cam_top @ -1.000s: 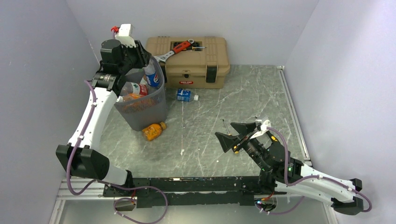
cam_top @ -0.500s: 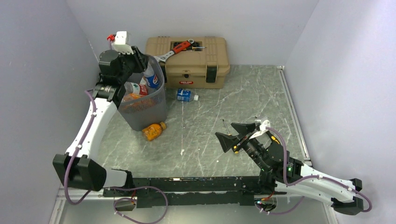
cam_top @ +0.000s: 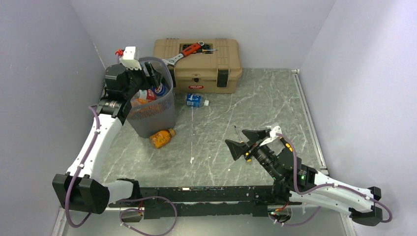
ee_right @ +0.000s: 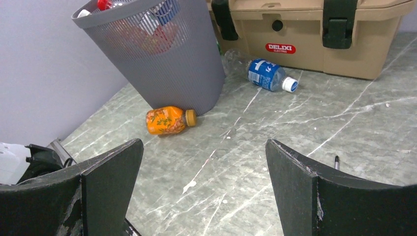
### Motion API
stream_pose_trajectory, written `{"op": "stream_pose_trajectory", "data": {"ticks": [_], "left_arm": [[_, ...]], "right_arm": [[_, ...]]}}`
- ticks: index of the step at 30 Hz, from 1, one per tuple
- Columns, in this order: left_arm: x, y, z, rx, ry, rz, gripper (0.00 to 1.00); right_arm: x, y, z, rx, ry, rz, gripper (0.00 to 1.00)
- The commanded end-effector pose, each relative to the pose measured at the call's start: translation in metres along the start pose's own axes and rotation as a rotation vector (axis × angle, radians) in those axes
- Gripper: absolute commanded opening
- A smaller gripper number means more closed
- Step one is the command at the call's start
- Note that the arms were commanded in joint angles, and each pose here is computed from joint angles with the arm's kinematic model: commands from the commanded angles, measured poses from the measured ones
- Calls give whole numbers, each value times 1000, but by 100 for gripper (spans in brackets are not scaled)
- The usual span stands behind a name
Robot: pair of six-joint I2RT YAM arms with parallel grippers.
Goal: Put the plastic bottles in the bin
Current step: Place the plastic bottle in the trash bin.
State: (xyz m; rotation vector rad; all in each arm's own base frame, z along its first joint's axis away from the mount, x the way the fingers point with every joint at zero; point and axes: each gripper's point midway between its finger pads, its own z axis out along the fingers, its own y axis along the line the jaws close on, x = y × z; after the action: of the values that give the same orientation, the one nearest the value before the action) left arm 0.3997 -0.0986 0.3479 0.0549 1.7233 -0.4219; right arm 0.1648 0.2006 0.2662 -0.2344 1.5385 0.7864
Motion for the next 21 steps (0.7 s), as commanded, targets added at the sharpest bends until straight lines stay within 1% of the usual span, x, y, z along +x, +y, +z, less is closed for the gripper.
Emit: {"op": "stream_pose_trajectory", "data": {"ticks": [1,4,10,11,13,14,16,18,21], "left_arm": [[-12,-7,-12,21,-34,3,79],[-20,-5,-17,0,-56,2,77],[-54,-2,-40,-60,-166,6,77],[-59,-1,-44,-70,-178,11,76],[-64,-1,-47,-78,-189,23,69],[-64,-2,-47,-72,-184,30,63],[-62,-5,-43,-55,-164,35,49],[-59,-9,-38,-30,-137,38,40],[-52,-13,-30,4,-97,27,30]], "right_arm": [[-10,6,2,-15,-33,27,100],[-10,5,2,-13,-34,27,100],[-10,5,3,-10,-34,23,100],[-11,5,3,-10,-35,23,100],[-10,5,3,-10,-34,21,100],[-10,5,4,-10,-34,20,100],[-9,6,4,-12,-33,20,100],[-8,7,5,-14,-32,22,100],[-8,6,4,-12,-29,23,100]]}}
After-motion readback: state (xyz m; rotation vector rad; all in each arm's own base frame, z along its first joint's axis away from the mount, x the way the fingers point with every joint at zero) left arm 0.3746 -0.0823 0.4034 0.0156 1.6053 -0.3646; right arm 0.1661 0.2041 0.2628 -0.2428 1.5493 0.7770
